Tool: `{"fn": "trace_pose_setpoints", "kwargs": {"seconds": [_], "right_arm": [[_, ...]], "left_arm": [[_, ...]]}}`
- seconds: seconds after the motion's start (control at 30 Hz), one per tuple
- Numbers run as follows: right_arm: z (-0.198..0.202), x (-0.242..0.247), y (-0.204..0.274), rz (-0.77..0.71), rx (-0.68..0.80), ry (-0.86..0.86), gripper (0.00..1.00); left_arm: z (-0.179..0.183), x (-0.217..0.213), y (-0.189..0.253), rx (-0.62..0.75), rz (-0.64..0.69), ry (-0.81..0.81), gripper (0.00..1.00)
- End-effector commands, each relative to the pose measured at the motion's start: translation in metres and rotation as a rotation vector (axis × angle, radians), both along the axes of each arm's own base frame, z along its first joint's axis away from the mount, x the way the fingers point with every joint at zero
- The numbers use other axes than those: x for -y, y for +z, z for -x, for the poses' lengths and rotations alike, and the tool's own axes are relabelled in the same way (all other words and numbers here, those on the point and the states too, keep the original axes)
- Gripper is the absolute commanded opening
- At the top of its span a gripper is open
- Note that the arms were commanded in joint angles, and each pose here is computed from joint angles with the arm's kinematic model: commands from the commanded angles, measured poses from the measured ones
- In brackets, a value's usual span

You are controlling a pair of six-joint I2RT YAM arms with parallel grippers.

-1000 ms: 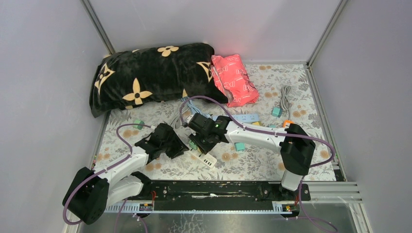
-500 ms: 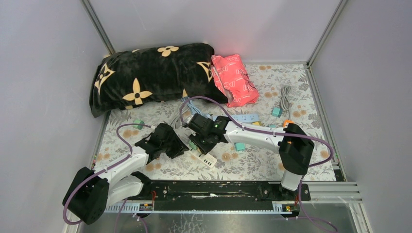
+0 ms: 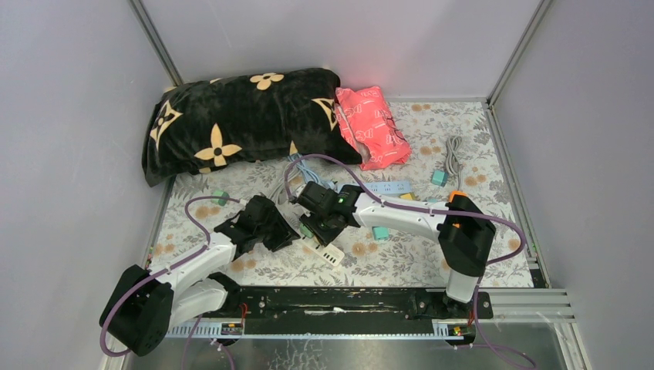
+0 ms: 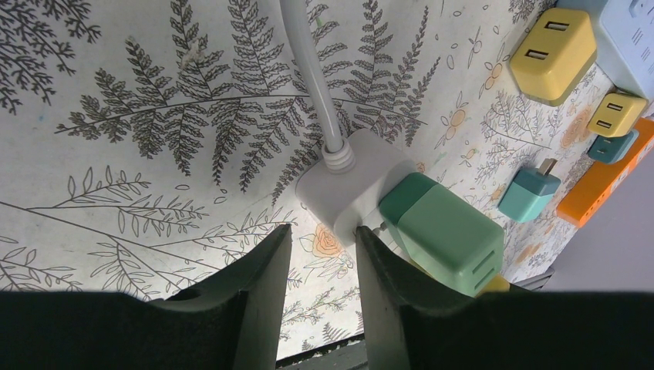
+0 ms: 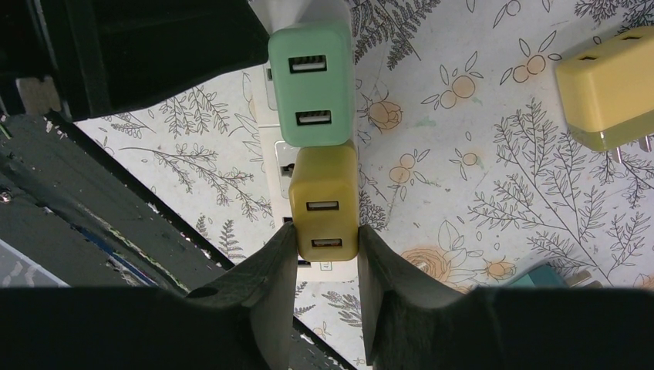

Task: Insert the plug
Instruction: Insert the plug into the socket.

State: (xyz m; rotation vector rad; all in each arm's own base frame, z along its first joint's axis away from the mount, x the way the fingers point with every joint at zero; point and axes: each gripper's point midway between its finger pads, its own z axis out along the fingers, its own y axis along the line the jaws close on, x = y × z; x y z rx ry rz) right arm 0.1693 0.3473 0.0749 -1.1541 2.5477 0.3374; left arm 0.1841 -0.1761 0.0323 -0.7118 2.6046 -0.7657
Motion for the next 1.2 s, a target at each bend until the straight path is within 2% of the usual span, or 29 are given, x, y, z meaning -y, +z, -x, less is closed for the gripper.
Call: {"fn": "trace_pose_setpoints", "kwargs": {"seconds": [0.0,0.47,0.63,0.67,0.97,1.17], "right_arm": [[0.001,0.007,-0.023,0.078,-0.005,-0.009,0.0],[0.005,0.007,-0.048,0.153,-0.024,0.012,0.0],[0.005,-0.003,-0.031,0.093,-0.019,0.022,0.0],[0.004,-0.005,-0.026,0.076,-0.012,0.021,0.03],[0.002,-0.015,0.014,-0.046,0.037,0.036,0.52],[0.001,-0.015,0.037,-0.147,0.09,0.032,0.75]], "left_arm": [[-0.002,0.004,0.0,0.013,0.018,-0.003,0.43],[-0.002,0.005,-0.001,0.01,0.022,-0.005,0.43],[-0.003,0.005,0.0,0.018,0.022,-0.002,0.43],[-0.004,0.005,0.002,0.022,0.024,0.001,0.44],[-0.005,0.002,0.005,0.03,0.006,0.007,0.47],[-0.005,-0.002,0.009,0.036,-0.009,0.018,0.51]]}}
